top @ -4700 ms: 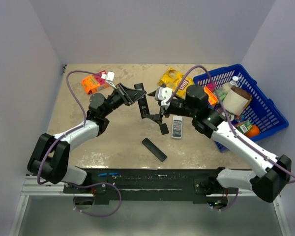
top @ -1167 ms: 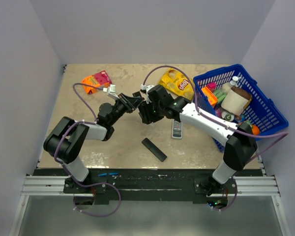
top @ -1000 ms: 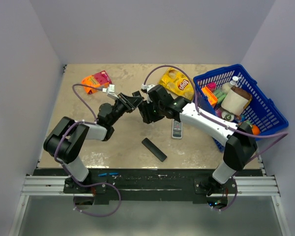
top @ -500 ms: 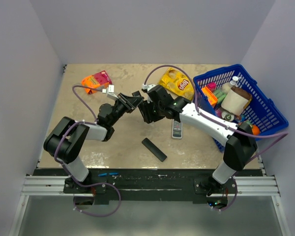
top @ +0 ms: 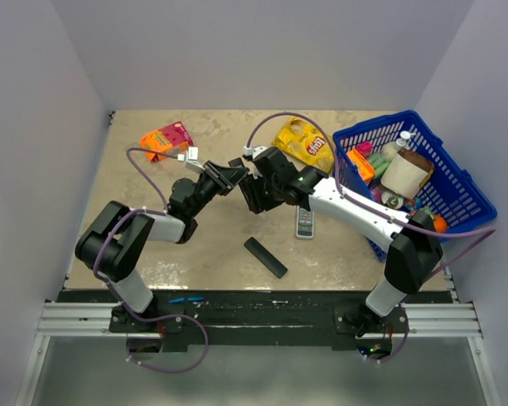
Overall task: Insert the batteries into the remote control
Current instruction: Load the battery cover into the remote control.
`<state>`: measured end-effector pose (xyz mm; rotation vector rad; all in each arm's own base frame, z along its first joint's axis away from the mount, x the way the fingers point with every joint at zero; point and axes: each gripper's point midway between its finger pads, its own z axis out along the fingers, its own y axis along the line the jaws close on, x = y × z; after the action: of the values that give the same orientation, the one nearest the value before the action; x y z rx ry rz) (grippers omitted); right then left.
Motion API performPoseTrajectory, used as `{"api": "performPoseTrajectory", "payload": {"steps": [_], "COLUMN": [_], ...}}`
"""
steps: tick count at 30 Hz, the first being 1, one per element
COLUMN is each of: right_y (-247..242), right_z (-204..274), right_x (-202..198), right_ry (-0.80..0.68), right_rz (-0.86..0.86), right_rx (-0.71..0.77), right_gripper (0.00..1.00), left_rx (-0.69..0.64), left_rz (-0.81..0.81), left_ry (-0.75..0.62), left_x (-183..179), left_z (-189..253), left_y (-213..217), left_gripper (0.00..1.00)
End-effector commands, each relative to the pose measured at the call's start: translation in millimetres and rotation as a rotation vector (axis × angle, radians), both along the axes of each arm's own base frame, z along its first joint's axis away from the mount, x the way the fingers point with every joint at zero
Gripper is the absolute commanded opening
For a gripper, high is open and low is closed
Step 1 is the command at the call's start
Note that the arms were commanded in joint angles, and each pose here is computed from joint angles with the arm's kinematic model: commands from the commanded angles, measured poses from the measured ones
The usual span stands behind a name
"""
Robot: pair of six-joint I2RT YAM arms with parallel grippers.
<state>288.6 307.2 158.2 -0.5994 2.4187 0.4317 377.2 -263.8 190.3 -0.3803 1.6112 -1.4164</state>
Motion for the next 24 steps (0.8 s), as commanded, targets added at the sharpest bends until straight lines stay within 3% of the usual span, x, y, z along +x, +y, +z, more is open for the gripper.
{"api": "performPoseTrajectory", "payload": {"steps": [1, 24], "right_y": [4.2, 0.5], "right_z": [21.9, 27.1], "right_x": [7.5, 5.5], "right_ry": [-0.051, -0.057], "right_rz": [-0.022, -0.026], "right_rx": [0.028, 0.028], "right_gripper": [0.28, 0.4], "left_rx": [-0.081, -0.141], "left_rz": [0.003, 0.014], "left_ry": [-0.073, -0.023], "left_x": [-6.9, -9.6], "left_z": [34.9, 35.8], "left_y": [1.1, 2.4], "left_gripper": [0.0, 0.0]}}
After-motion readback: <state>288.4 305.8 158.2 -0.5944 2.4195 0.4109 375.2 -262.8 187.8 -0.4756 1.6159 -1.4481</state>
